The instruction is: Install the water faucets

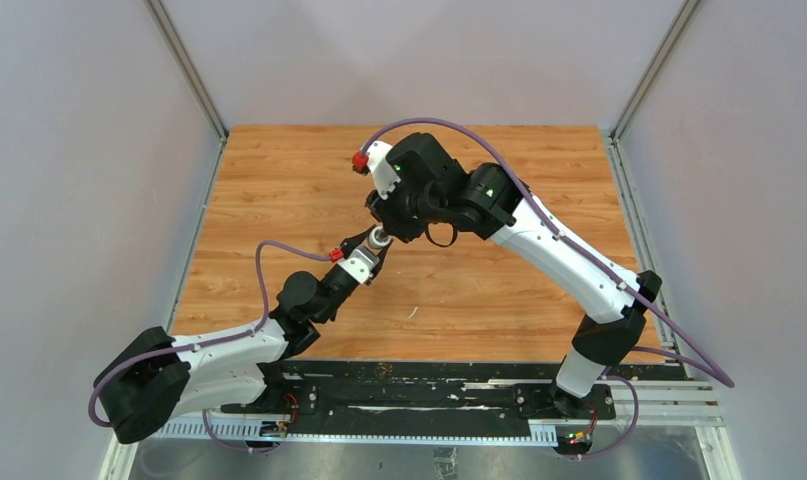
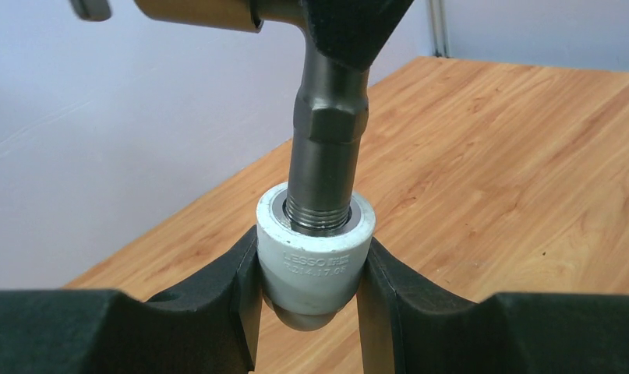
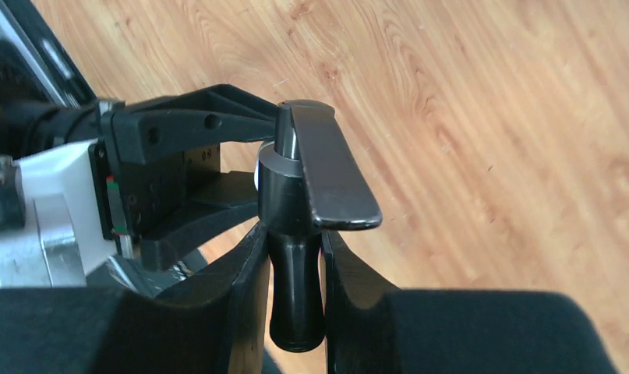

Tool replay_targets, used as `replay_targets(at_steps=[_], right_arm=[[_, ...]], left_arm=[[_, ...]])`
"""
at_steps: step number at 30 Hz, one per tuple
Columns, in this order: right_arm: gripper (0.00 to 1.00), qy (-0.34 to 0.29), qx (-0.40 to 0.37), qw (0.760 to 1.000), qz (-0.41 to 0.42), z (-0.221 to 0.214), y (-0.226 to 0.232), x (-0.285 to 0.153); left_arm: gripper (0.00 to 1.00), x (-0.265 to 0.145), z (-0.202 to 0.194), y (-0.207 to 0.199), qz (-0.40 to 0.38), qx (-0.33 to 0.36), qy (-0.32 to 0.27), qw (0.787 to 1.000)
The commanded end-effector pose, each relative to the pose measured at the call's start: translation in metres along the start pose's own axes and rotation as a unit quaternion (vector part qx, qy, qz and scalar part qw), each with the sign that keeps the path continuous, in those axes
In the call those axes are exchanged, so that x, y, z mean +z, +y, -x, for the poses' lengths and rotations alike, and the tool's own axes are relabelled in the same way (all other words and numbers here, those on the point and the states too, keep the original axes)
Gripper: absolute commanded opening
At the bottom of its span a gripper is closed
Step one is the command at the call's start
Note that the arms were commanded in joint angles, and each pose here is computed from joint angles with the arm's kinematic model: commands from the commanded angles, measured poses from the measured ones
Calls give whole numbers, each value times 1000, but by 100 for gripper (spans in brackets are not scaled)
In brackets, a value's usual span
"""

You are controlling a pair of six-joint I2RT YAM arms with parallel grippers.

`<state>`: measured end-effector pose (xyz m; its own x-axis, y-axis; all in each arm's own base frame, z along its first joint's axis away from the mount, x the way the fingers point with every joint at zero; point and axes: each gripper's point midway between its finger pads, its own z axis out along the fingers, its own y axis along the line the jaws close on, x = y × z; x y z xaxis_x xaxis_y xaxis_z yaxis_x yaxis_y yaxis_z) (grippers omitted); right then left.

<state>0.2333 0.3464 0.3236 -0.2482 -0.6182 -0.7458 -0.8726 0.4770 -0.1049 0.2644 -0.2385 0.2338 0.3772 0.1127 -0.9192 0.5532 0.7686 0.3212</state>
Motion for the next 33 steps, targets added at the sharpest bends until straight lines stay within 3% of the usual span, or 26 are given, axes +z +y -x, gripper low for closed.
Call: replay_targets(at_steps=[1,7,9,13,19,24,27,33], right_arm=[[0,56,179,979,-82,-29,-13,4],[0,68,208,974,-54,-34,1,6],[11,61,203,976,-48,-32,2,3],[43,38,174,984,-15,-24,9,-6],[64,12,157,987,40,-14,25,-20],[96,-24,115,990,78,-8,34,-39],[100,-52,65,993,81,-10,32,-56],[99,-95,-123,987,52,-35,17,-89]], left_arm=[[0,4,54,29,68,-18,-98,993],[0,7,50,25,63,-20,-91,994],[0,8,51,18,45,-27,-92,994],[0,7,49,10,28,-57,-93,994],[0,6,42,3,14,-74,-86,993],[0,4,36,-2,6,-83,-77,994],[0,2,36,-13,-26,-91,-73,993],[0,-2,37,-40,-126,-122,-69,982]])
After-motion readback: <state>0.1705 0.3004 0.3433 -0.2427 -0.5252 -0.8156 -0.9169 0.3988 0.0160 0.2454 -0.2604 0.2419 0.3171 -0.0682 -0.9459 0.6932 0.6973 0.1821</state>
